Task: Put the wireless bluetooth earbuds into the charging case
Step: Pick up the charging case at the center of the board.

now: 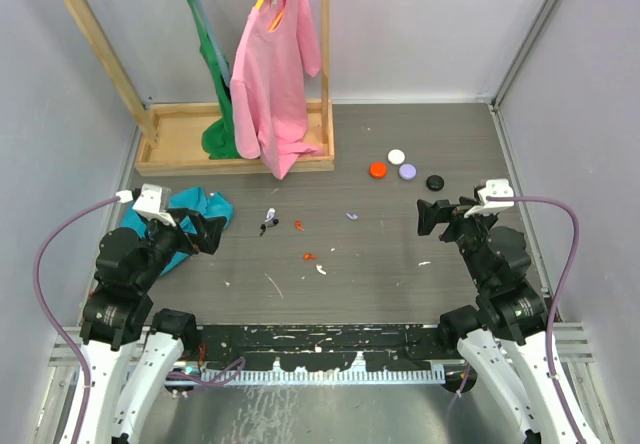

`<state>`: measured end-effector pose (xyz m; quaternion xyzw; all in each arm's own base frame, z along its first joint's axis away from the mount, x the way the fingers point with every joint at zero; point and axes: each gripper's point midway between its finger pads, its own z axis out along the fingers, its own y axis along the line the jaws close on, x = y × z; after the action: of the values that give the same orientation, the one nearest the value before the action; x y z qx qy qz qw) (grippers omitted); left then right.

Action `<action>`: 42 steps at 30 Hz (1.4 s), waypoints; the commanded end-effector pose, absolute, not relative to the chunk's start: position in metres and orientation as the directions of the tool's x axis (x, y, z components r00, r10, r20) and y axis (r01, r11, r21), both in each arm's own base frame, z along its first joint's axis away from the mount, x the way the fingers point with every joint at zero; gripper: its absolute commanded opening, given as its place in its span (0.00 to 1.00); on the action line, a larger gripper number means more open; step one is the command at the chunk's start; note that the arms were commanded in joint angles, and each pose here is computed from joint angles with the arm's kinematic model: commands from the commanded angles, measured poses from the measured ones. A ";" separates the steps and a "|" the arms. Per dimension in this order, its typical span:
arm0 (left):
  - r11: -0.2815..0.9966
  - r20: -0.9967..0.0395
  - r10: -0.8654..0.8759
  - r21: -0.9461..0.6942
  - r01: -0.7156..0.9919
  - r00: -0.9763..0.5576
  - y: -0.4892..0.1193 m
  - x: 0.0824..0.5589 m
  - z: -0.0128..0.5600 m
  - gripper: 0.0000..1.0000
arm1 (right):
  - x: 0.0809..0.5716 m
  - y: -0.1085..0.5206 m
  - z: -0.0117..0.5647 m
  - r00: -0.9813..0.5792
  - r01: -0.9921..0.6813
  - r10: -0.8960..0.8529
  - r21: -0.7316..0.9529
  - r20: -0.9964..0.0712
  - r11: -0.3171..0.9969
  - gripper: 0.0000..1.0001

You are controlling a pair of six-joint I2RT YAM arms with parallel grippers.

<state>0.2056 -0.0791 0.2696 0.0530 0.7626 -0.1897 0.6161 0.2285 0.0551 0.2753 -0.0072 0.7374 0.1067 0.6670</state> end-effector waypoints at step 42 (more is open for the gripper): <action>0.872 -0.978 -0.138 -0.195 0.448 -0.158 -0.102 0.187 0.287 0.98 | 0.431 -0.017 0.112 -0.495 0.289 0.256 0.120 -0.830 0.950 0.88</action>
<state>0.1841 -0.1024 0.2770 0.1055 0.7399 -0.2307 0.6231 0.3891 -0.0095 0.0799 0.1458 0.8950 -0.0251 0.4207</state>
